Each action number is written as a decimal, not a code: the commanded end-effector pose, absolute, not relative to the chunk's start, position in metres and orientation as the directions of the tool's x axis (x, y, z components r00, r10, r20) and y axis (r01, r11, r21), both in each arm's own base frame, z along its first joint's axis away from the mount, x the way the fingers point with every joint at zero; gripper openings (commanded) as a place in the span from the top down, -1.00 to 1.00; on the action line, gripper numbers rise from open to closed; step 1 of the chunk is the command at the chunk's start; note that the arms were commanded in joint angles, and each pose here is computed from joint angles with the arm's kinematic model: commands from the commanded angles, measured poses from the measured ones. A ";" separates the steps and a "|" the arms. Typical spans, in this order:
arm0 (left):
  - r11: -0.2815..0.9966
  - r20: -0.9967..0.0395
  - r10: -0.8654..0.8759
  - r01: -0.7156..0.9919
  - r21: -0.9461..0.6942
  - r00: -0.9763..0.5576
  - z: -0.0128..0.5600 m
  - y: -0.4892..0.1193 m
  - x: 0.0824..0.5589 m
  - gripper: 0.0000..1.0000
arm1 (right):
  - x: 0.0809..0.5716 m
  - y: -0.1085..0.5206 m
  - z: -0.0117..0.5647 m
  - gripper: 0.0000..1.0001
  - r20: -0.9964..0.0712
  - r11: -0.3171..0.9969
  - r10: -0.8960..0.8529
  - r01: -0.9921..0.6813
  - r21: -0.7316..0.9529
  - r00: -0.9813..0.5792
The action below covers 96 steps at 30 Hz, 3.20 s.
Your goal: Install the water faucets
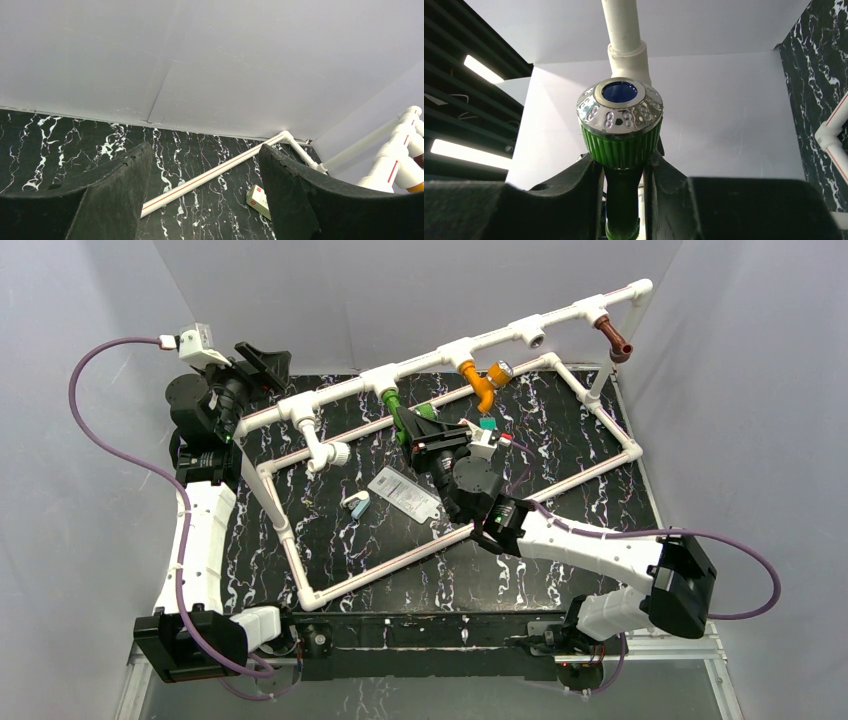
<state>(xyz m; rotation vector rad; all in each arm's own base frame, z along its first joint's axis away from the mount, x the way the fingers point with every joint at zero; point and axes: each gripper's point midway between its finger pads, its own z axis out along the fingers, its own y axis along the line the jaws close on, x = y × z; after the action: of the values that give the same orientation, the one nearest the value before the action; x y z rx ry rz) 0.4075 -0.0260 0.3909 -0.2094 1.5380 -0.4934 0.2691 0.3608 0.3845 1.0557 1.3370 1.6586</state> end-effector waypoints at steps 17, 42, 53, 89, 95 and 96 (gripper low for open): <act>0.859 -0.703 -0.489 -0.146 -0.490 -0.517 0.201 -0.015 0.391 -0.51 | 0.236 0.347 0.400 -0.56 -0.108 -0.002 0.872 -0.223 0.975 -0.477; 0.857 -0.696 -0.491 -0.148 -0.494 -0.524 0.198 -0.015 0.392 -0.51 | 0.190 0.290 0.439 -0.67 -0.930 0.607 -0.055 -0.727 -0.321 0.365; 0.857 -0.695 -0.491 -0.148 -0.493 -0.526 0.197 -0.015 0.392 -0.52 | 0.211 0.297 0.420 -0.81 -0.362 0.278 -0.486 -0.252 -0.927 0.796; 0.853 -0.693 -0.496 -0.144 -0.502 -0.524 0.199 -0.015 0.392 -0.52 | 0.288 0.344 0.421 0.29 -0.161 0.285 -0.730 0.082 -0.955 0.664; 0.853 -0.691 -0.496 -0.146 -0.502 -0.525 0.199 -0.015 0.392 -0.52 | 0.293 0.347 0.411 0.97 -0.262 0.366 -0.711 0.025 -0.930 0.652; 0.854 -0.693 -0.495 -0.143 -0.501 -0.524 0.200 -0.015 0.392 -0.52 | 0.294 0.347 0.410 0.97 -0.292 0.391 -0.701 0.008 -0.920 0.651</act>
<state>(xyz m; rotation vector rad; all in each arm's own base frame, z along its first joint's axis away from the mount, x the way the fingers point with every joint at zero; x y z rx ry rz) 0.4091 -0.0249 0.3911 -0.2082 1.5345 -0.4940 0.2845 0.3553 0.3907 -1.2511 0.6705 -0.5699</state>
